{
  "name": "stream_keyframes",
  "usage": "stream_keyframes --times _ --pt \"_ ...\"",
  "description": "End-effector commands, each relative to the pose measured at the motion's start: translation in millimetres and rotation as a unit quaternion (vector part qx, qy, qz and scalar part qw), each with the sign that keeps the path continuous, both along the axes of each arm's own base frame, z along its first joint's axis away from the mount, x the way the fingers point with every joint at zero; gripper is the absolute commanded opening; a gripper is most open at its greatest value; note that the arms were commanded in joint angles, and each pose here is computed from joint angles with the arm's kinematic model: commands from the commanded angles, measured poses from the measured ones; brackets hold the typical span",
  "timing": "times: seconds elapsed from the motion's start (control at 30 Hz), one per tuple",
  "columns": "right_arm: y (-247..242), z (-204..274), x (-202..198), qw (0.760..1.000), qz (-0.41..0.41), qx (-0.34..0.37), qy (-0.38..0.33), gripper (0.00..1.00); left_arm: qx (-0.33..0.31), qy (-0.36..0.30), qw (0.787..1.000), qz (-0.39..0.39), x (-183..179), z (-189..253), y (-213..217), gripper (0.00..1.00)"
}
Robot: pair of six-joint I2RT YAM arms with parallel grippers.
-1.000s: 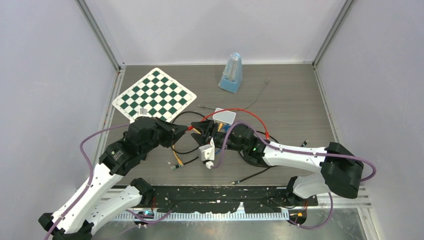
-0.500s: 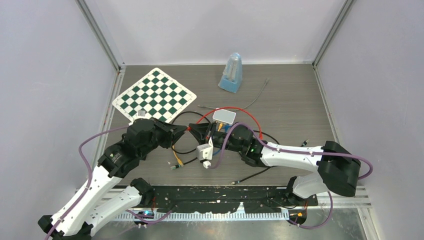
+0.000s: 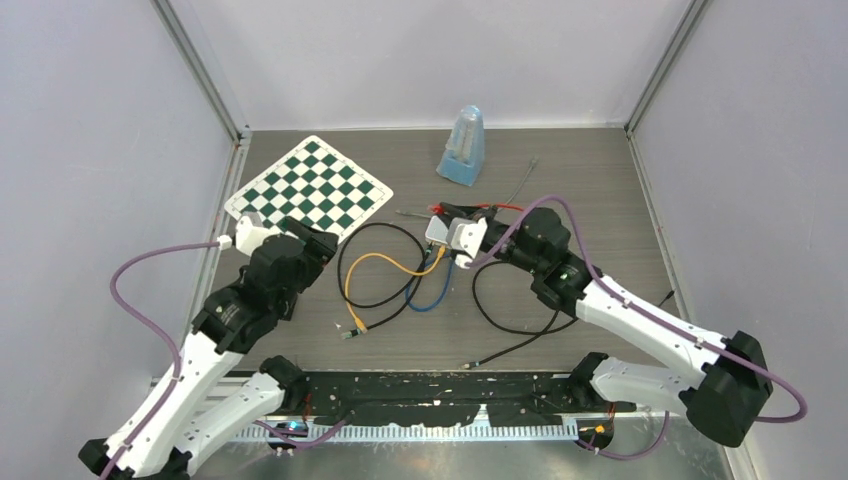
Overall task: Insert the plug into the switch port
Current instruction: Pick up the connector from the center of the board, then move the switch port to the center of the board.
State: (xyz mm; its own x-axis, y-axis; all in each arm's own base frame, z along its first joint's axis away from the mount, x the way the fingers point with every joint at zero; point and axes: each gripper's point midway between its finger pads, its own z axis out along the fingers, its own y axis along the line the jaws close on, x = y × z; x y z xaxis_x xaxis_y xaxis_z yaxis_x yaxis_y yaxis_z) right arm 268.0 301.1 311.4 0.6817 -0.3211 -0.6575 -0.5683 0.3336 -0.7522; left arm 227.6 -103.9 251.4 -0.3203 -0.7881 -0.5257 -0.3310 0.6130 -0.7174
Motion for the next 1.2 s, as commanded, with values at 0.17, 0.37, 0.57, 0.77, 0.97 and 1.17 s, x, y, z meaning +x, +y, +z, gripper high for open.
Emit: stream_keyframes --times 0.17,0.37,0.57,0.77,0.97,1.17 --pt "-41 -10 3 0.991 -0.043 0.002 0.128 0.05 0.135 0.155 0.965 0.161 8 -75 98 0.77" --pt "-42 -6 -5 0.988 -0.027 0.004 0.152 0.05 0.152 0.251 0.917 0.270 -6 -121 157 0.79" --pt "-36 -2 -14 0.988 0.005 0.006 0.155 0.05 0.137 0.311 0.893 0.297 -5 -153 184 0.86" --pt "-33 2 -15 0.987 0.010 0.013 0.162 0.05 0.141 0.316 0.892 0.292 0 -165 189 0.86" --pt "-33 0 -18 0.986 0.014 0.015 0.167 0.05 0.141 0.317 0.898 0.271 8 -180 187 0.91" --pt "-35 1 -21 0.986 0.017 0.015 0.164 0.05 0.118 0.326 0.903 0.253 7 -203 176 0.91"
